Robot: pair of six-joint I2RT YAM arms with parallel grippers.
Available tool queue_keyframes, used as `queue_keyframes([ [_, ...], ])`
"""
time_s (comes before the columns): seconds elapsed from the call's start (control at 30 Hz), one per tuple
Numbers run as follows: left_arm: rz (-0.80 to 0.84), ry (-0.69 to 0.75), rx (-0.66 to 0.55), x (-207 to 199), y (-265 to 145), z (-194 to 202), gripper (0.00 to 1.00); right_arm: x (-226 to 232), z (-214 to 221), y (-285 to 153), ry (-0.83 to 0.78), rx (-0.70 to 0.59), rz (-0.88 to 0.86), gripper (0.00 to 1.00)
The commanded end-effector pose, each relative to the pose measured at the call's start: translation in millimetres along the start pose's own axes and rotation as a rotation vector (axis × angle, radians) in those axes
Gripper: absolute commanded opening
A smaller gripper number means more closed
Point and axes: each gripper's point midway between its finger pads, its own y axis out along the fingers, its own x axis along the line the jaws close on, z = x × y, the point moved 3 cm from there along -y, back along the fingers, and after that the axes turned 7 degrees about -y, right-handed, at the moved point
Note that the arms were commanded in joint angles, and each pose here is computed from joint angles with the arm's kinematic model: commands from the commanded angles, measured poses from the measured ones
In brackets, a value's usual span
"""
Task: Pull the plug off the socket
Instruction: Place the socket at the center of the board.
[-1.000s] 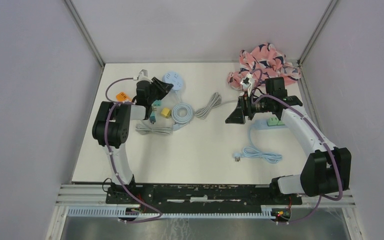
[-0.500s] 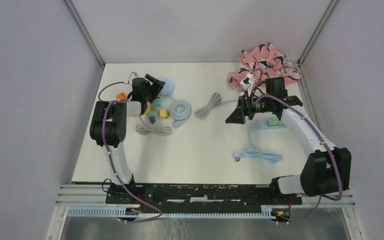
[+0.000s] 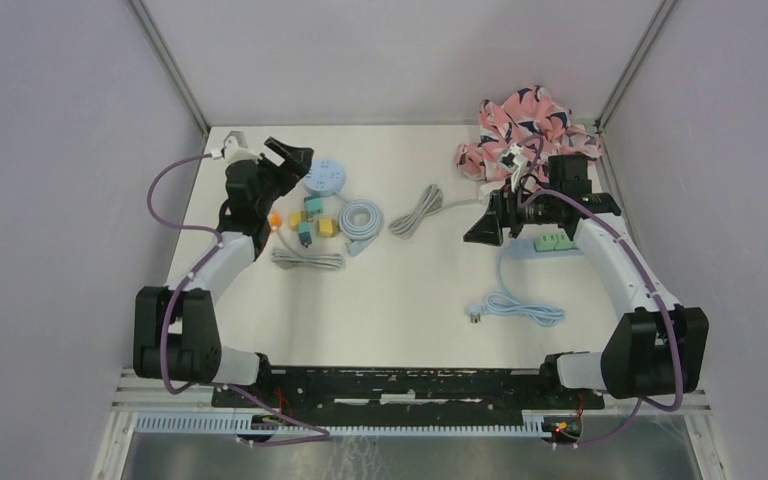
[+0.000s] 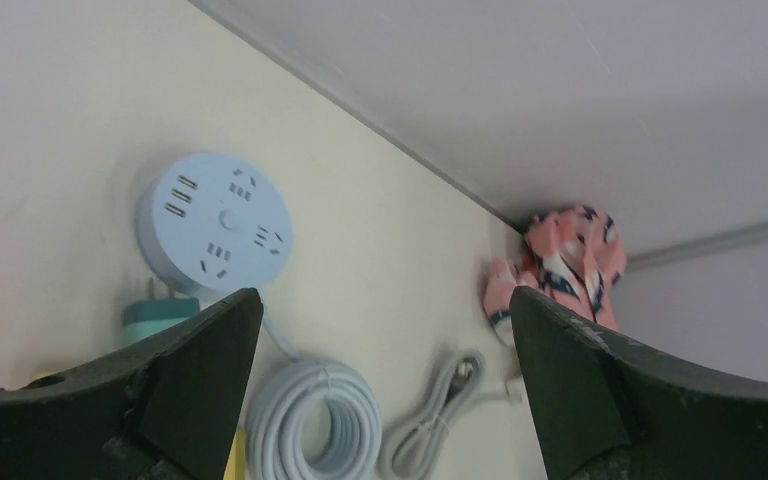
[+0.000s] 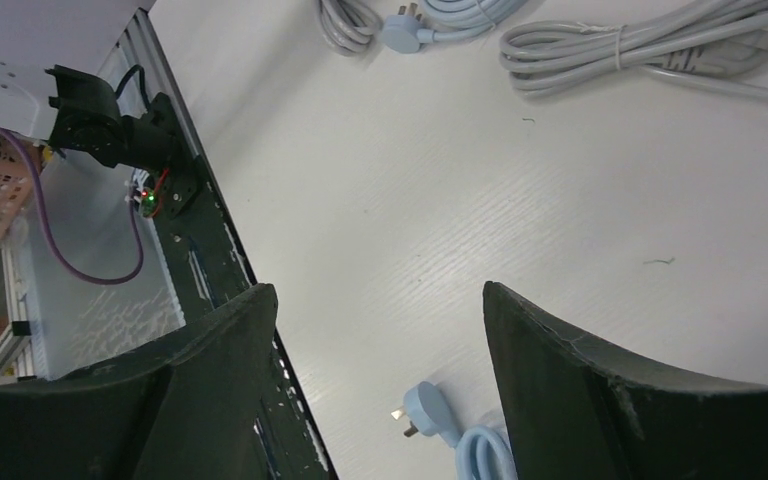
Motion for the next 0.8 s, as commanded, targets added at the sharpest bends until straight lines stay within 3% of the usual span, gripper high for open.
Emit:
queue_keyframes([
  [0.0,0.372,0.189,0.151,-36.6,-46.4,32.2,1.00,-1.8,-19.0,-24.7,-0.141,-0.038,0.069,0.82],
  [0.1,0.404,0.317,0.222,-33.1,-69.9,69.3,0.96,5.7,-20.9,-37.7,-0.162,-0.072,0.014,0.83],
  [0.2,0.329,0.560,0.183,-22.0,-88.8,103.0,0.97,12.5,-22.9,-49.0,-0.169,-0.121,-0.040,0.85],
  [0.27,0.303,0.638,0.156,-10.7,-104.1,120.9,0.97,10.3,-20.4,-53.2,-0.183,-0.131,-0.026,0.86],
  [0.53,0.401,0.605,0.012,4.8,-145.9,128.9,1.00,-2.1,-7.0,-55.9,-0.236,-0.124,0.035,0.87],
  [0.67,0.498,0.643,0.092,-4.4,-151.3,149.2,0.99,-6.9,-1.9,-54.0,-0.271,-0.111,0.031,0.88],
  [0.77,0.518,0.691,0.114,-11.1,-153.3,160.0,0.99,-2.5,4.1,-52.2,-0.372,-0.110,-0.022,0.93],
])
